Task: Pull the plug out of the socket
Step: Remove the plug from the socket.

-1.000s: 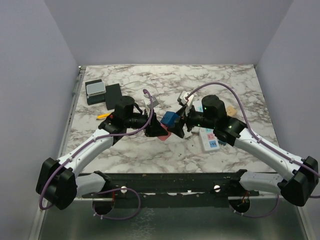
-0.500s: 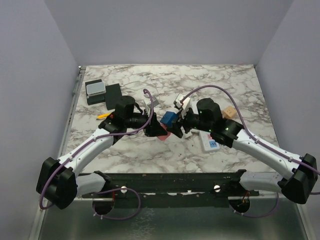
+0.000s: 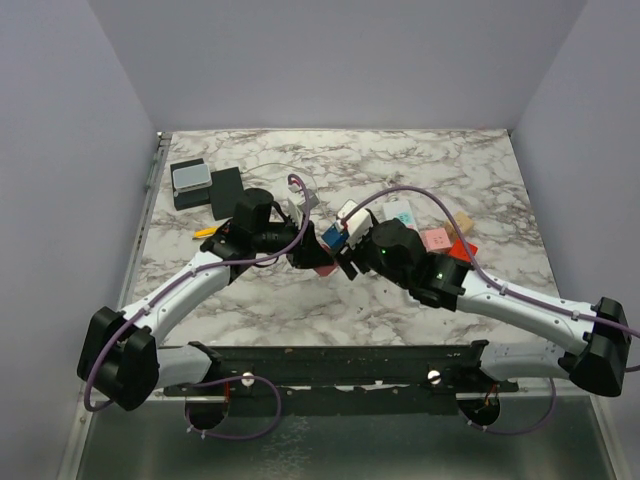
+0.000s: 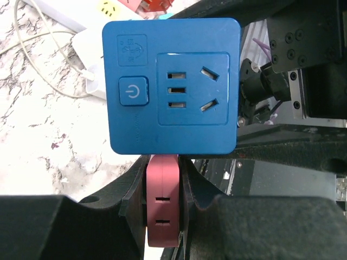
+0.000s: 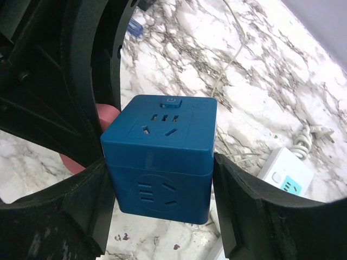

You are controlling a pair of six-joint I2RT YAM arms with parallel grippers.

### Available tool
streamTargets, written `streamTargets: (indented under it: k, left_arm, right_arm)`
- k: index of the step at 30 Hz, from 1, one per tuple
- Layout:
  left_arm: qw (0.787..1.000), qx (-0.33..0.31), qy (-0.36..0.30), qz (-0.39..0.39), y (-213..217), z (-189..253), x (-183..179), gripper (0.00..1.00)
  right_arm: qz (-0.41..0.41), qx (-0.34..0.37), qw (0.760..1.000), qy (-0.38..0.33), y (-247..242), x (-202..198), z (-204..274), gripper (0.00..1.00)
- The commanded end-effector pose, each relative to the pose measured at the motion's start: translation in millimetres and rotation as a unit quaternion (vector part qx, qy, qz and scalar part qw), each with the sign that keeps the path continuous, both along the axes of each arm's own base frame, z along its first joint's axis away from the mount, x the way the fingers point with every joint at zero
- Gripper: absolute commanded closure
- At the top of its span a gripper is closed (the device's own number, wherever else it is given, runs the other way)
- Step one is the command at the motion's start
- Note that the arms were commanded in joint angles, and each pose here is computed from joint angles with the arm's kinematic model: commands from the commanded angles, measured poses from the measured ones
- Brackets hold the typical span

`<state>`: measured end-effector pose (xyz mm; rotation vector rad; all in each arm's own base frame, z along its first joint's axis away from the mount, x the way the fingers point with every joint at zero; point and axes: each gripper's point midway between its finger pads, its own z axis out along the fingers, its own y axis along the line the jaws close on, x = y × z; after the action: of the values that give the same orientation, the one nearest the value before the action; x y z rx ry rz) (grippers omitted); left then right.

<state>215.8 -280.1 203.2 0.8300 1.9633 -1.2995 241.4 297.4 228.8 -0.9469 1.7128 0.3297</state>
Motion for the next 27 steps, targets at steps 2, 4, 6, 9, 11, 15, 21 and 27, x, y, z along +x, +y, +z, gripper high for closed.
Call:
streamTargets:
  k: [2, 4, 6, 9, 11, 15, 21, 27]
  left_arm:
    - [0.999, 0.005, -0.016, 0.027, 2.4, 5.0, 16.9, 1.0]
    - [1.0, 0.005, -0.016, 0.024, 2.3, 4.7, 15.6, 1.0]
    - [1.0, 0.004, -0.014, 0.021, 2.0, 4.1, 14.6, 1.0]
    - [1.0, 0.003, -0.011, 0.016, 1.4, 3.0, 12.7, 1.0]
    - [1.0, 0.004, -0.01, 0.016, 1.4, 2.4, 13.0, 1.0]
    - [1.0, 0.002, -0.009, 0.01, 0.7, 2.0, 10.7, 1.0]
    - [1.0, -0.003, 0.002, -0.013, -3.0, -0.2, 3.3, 1.0]
    - [0.999, -0.004, 0.014, -0.047, -10.3, -3.7, -11.6, 1.0]
  right_arm:
    - [-0.073, 0.008, 0.997, -0.028, -6.6, 16.5, 10.1, 0.99]
    - [-0.095, 0.019, 0.995, -0.025, -9.6, 20.1, 12.2, 0.99]
    - [-0.104, 0.018, 0.994, -0.022, -11.7, 21.1, 14.1, 0.99]
    - [-0.115, 0.022, 0.993, -0.016, -16.6, 24.2, 18.0, 0.99]
    - [-0.123, 0.018, 0.992, -0.012, -21.4, 27.5, 16.6, 0.99]
    - [-0.112, 0.013, 0.994, -0.008, -21.7, 27.2, 13.1, 0.99]
    - [-0.054, -0.017, 0.998, -0.015, -11.9, 20.9, 5.8, 0.99]
    - [-0.003, -0.052, 0.998, -0.02, -5.9, 19.7, -3.7, 0.99]
